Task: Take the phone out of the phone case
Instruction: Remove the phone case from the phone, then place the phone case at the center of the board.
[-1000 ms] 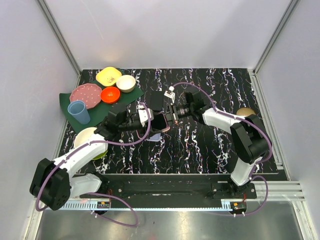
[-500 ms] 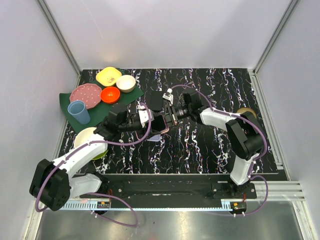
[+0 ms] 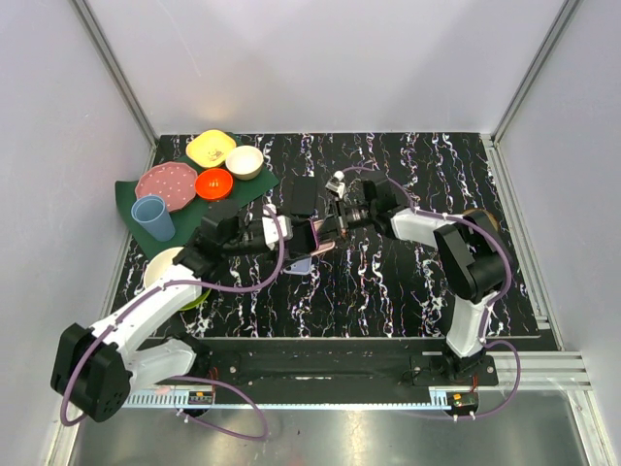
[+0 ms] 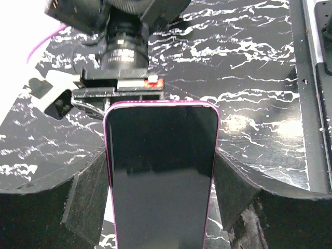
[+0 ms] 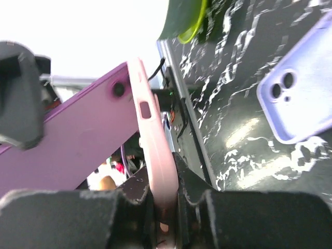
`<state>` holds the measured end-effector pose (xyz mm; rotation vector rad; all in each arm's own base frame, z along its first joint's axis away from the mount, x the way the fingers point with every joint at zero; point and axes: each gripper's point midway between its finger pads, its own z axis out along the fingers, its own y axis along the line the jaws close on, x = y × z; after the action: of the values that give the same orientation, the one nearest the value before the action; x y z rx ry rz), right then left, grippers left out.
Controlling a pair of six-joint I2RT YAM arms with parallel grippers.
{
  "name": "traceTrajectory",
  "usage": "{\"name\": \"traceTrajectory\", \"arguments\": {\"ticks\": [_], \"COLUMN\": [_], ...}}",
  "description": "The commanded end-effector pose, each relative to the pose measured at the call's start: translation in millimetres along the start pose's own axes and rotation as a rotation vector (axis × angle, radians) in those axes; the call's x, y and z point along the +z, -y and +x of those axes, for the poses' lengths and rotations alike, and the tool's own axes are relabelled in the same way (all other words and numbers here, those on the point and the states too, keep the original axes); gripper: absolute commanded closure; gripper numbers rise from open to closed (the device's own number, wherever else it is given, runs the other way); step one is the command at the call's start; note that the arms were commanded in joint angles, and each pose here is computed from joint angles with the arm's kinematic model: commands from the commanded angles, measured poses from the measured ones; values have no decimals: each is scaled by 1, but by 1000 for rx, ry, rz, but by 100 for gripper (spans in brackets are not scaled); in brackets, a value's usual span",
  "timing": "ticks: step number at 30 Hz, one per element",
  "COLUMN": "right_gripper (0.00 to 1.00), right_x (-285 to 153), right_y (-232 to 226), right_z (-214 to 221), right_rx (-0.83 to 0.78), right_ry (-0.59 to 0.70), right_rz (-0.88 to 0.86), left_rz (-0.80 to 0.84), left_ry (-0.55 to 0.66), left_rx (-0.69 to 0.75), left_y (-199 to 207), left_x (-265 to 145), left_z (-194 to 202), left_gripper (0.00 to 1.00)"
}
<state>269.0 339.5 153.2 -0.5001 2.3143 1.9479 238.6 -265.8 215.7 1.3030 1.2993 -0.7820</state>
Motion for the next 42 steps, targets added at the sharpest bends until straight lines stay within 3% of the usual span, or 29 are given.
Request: {"name": "traceTrajectory", "arguments": {"ticks": [1, 13, 21, 26, 34, 42], "right_gripper": [100, 100, 100, 100, 100, 100], "right_x": [-21, -25, -46, -68, -99, -141], "right_y": [24, 19, 23, 33, 40, 65], "right_z": [-39, -42, -53, -47, -5, 19], "right_rx": [47, -23, -276, -408, -348, -487], "right_ry": [165, 170, 158, 34, -330, -565], "right_rz": [87, 113, 243, 338, 389, 572], "left_rz": [95, 33, -81, -127, -197, -229], "left_ry": [111, 112, 95, 94, 115, 127], "left_rx": [78, 30, 13, 10, 4, -6], "left_y": [15, 5, -15, -23, -36, -45], "left_x": [-6, -5, -7, -10, -21, -28], "left_z": [-44, -43, -43, -44, -51, -54], "left_gripper": [65, 65, 66, 66, 66, 66]}}
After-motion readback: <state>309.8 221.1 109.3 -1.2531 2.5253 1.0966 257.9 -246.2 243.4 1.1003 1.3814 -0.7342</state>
